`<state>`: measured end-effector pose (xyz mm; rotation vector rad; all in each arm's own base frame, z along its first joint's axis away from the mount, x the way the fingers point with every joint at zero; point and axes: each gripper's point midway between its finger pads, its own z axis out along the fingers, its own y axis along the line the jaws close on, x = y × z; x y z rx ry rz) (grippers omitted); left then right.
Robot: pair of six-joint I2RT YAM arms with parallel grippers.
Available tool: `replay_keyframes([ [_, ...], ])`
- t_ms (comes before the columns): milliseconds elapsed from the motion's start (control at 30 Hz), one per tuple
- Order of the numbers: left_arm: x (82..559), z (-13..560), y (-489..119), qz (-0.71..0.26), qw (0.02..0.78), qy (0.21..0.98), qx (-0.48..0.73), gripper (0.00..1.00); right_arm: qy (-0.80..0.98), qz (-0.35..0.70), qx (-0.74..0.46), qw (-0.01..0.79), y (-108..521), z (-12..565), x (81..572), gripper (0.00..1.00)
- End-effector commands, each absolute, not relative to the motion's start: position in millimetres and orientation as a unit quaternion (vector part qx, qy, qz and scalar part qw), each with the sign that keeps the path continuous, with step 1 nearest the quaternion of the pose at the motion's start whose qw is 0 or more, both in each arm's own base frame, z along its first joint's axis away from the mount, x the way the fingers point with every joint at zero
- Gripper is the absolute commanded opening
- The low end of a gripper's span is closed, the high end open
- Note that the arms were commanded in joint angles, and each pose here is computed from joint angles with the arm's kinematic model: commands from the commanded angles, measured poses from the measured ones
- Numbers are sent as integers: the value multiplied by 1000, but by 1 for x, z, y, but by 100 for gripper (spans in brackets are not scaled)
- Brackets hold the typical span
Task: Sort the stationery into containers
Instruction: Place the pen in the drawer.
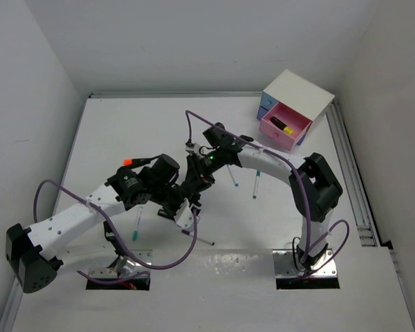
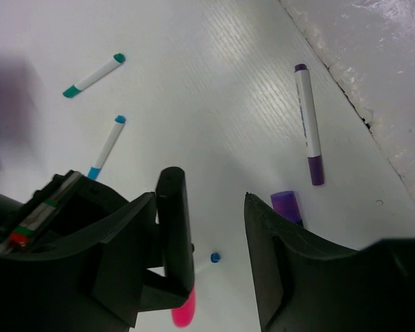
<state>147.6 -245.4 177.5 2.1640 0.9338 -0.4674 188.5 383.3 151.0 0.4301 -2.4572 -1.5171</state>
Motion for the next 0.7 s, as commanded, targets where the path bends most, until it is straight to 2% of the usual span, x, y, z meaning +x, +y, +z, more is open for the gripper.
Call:
replay_keyframes([
  [0, 151, 176, -245, -182, 370, 373, 832, 59, -817, -545, 168, 92, 384, 182, 182, 0],
  [200, 156, 172, -241, -174, 371, 387, 826, 47, -816, -546, 165, 90, 381, 186, 179, 0],
  [300, 159, 172, -239, -162, 377, 392, 823, 33, -816, -547, 163, 90, 381, 186, 179, 0],
  [400, 167, 171, -238, -145, 383, 401, 819, 13, -815, -549, 164, 90, 381, 189, 177, 0],
  [467, 170, 174, -237, -136, 391, 401, 817, 8, -814, -550, 165, 90, 380, 190, 176, 0],
  [533, 175, 180, -239, -130, 406, 404, 809, 1, -811, -553, 171, 85, 379, 192, 176, 25],
  [567, 174, 184, -241, -134, 413, 412, 801, 0, -810, -554, 178, 73, 375, 193, 182, 36],
  [600, 177, 191, -244, -135, 426, 415, 793, 0, -810, -556, 179, 62, 373, 197, 189, 50],
  [667, 179, 209, -247, -141, 448, 424, 774, 0, -817, -551, 166, 27, 355, 200, 218, 57],
])
